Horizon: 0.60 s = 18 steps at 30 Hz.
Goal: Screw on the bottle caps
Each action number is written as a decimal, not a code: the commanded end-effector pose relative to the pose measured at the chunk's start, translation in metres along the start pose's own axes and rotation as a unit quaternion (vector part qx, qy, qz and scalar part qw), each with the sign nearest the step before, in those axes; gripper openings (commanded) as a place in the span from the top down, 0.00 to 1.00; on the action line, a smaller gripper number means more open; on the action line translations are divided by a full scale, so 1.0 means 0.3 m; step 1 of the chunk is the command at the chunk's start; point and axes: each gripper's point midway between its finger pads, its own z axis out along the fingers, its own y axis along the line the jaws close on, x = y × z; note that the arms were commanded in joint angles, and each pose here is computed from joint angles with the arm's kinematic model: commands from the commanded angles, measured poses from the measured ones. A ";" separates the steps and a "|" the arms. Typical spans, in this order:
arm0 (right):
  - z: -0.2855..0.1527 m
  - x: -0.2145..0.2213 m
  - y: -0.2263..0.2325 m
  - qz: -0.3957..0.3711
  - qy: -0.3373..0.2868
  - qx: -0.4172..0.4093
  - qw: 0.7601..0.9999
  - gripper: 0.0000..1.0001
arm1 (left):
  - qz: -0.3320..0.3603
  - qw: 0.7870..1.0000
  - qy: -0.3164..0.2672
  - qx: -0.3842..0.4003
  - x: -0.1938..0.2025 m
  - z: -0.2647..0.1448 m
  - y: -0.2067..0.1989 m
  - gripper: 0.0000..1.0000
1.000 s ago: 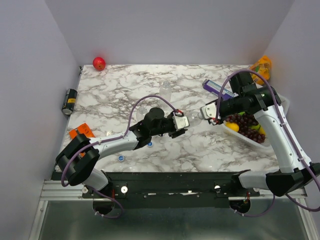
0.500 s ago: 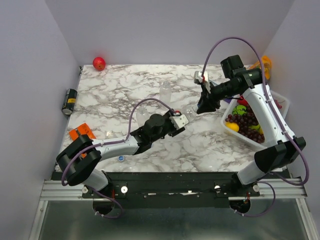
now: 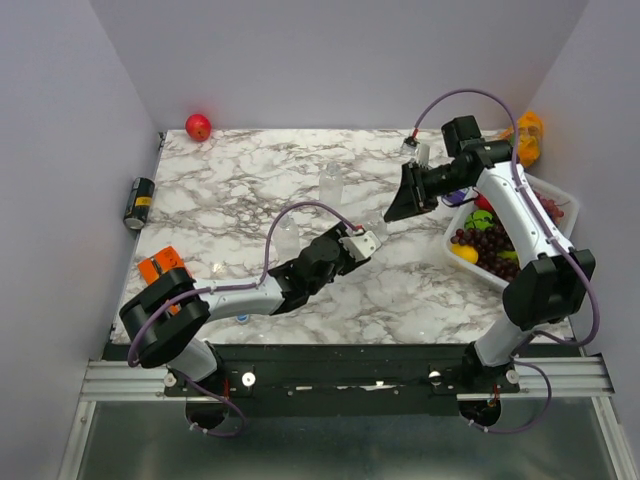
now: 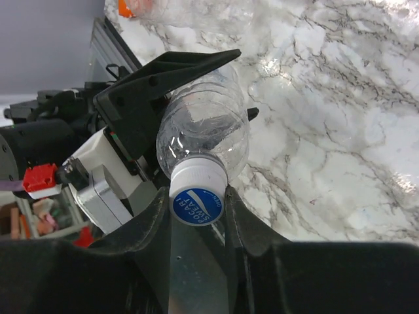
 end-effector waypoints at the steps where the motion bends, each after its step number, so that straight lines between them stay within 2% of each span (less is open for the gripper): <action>1: -0.013 -0.073 0.056 0.070 -0.021 -0.019 0.997 1.00 | -0.022 0.998 -0.049 -0.026 -0.126 0.013 0.035 1.00; 4: -0.015 -0.077 0.054 0.091 -0.020 -0.029 0.995 1.00 | -0.007 0.999 -0.039 -0.025 -0.109 0.022 0.032 1.00; 9: 0.001 -0.016 0.083 0.170 0.009 -0.084 0.982 1.00 | -0.006 0.999 -0.024 -0.028 -0.094 0.037 0.028 1.00; 10: -0.005 -0.016 0.087 0.173 0.006 -0.093 0.980 0.97 | -0.007 1.000 -0.020 -0.022 -0.092 0.039 0.023 1.00; 11: -0.024 -0.044 0.098 0.139 -0.012 -0.101 0.985 0.74 | -0.015 1.000 -0.016 -0.018 -0.086 0.043 0.014 1.00; 13: -0.092 -0.107 0.128 0.074 -0.048 -0.125 0.988 0.50 | -0.017 1.000 -0.004 0.010 -0.067 0.045 -0.016 1.00; 14: -0.126 -0.128 0.132 0.017 -0.065 -0.129 0.989 0.40 | -0.019 1.000 -0.003 0.024 -0.065 0.043 -0.030 1.00; 15: -0.206 -0.193 0.169 -0.060 -0.100 -0.130 0.985 0.32 | -0.022 0.999 -0.002 0.037 -0.061 0.041 -0.044 1.00; 16: -0.236 -0.203 0.182 -0.114 -0.110 -0.122 0.980 0.31 | -0.022 0.998 0.003 0.056 -0.046 0.035 -0.063 1.00; 18: -0.285 -0.150 0.215 -0.297 -0.101 -0.093 0.945 0.29 | -0.020 0.996 -0.003 0.091 -0.048 0.028 -0.091 1.00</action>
